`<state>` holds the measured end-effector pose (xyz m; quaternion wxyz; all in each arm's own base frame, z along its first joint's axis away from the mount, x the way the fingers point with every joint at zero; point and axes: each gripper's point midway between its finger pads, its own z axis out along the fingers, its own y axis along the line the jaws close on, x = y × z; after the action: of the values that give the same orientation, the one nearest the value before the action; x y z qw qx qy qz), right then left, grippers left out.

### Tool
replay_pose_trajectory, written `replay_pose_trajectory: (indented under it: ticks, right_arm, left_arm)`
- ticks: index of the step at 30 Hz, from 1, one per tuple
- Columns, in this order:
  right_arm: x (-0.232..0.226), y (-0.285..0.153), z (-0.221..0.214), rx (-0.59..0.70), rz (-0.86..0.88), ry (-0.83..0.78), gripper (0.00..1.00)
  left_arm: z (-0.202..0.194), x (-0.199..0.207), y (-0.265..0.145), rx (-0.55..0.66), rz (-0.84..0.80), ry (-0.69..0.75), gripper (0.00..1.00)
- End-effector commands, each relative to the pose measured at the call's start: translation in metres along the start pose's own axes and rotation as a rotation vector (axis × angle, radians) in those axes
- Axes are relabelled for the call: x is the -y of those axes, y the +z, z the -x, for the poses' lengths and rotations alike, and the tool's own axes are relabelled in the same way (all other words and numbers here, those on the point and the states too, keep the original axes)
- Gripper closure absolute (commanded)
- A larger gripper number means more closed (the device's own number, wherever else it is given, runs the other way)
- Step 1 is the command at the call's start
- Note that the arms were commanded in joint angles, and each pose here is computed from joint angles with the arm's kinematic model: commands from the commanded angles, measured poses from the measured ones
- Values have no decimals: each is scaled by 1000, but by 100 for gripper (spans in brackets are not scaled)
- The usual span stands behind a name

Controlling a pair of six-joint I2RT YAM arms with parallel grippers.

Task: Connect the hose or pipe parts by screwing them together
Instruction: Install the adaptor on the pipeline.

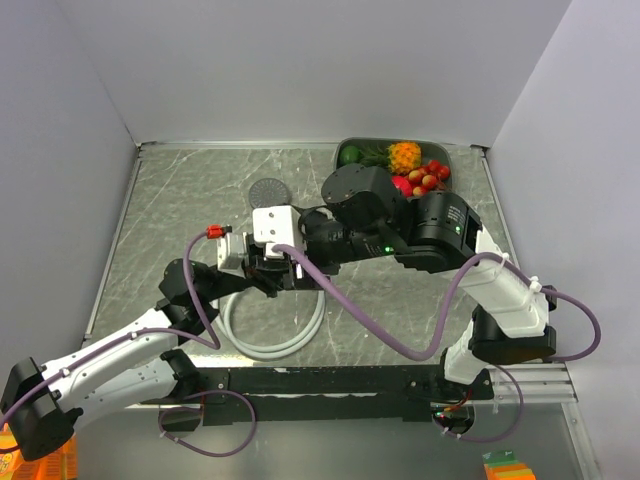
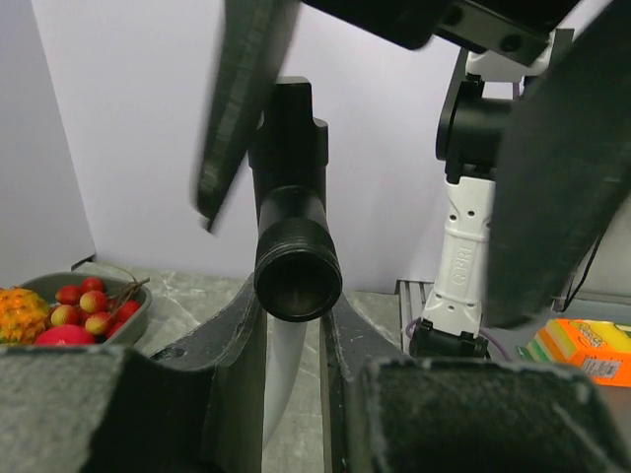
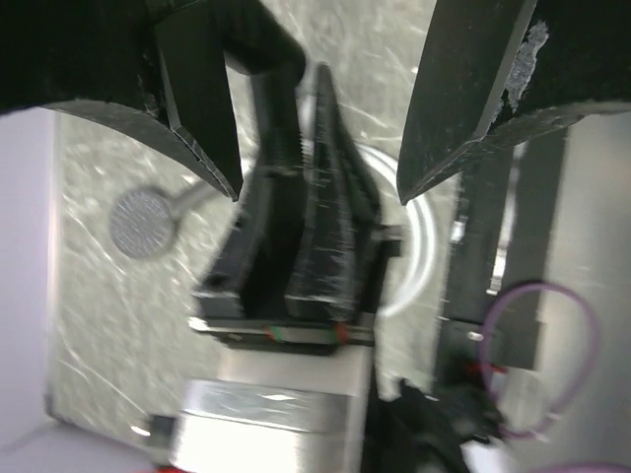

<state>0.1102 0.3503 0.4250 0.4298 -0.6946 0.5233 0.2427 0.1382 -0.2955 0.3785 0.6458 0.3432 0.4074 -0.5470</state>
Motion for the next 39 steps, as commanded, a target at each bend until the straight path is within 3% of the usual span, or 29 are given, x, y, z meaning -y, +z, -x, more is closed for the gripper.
replay_pose_trajectory:
  ticks: [1, 11, 33, 39]
  right_arm:
    - [27, -8, -8, -63, -152, -49, 28]
    - [58, 4, -32, -209, -297, -106, 25]
    - [101, 0, -44, -307, -504, -90, 25]
    - [126, -23, -25, -214, -604, -34, 27]
  left_arm:
    - [36, 11, 5, 94, -48, 59, 99]
    - [37, 17, 2, 96, -69, 39, 99]
    - [31, 31, -5, 73, -136, 54, 99]
    - [17, 32, -7, 30, -153, 54, 99]
